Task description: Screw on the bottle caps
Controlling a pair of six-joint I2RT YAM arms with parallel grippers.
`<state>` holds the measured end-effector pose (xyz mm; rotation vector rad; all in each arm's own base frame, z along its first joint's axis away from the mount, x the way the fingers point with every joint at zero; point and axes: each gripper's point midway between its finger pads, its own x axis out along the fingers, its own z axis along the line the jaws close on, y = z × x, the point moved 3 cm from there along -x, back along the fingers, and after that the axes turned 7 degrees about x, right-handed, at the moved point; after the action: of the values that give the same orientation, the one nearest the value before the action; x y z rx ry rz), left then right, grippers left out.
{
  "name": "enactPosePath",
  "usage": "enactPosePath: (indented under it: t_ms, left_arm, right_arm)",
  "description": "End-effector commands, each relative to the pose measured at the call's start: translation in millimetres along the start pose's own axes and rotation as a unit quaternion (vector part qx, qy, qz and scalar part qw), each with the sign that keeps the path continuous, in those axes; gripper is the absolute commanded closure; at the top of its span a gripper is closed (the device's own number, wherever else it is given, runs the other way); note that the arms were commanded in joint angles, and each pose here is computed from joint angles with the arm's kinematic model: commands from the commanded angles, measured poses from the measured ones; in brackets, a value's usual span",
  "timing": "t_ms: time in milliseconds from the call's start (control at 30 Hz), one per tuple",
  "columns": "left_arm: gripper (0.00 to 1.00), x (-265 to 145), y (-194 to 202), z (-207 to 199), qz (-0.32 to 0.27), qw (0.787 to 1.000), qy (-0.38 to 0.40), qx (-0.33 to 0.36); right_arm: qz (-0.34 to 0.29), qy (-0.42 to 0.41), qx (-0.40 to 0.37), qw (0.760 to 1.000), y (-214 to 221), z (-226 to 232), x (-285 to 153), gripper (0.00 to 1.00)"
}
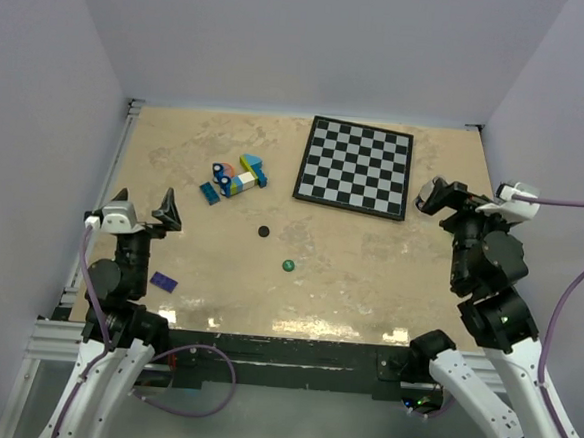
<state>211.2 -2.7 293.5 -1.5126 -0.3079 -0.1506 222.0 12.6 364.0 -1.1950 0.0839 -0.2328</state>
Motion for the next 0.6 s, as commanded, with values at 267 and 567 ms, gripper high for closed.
enactPosePath:
  t_ms: [267, 567]
  left_arm:
    - [0.0, -1, -9, 1, -0.026, 1.0, -0.007, -0.009]
    - [0.0, -5, -10, -2, -0.03, 0.999, -0.004, -0.016]
  right_arm:
    - [0.114, 0.079, -0.044, 0.989, 30, 25, 49, 0.01]
    - [0.19, 0.243, -0.049, 0.95, 49, -51, 106, 0.01]
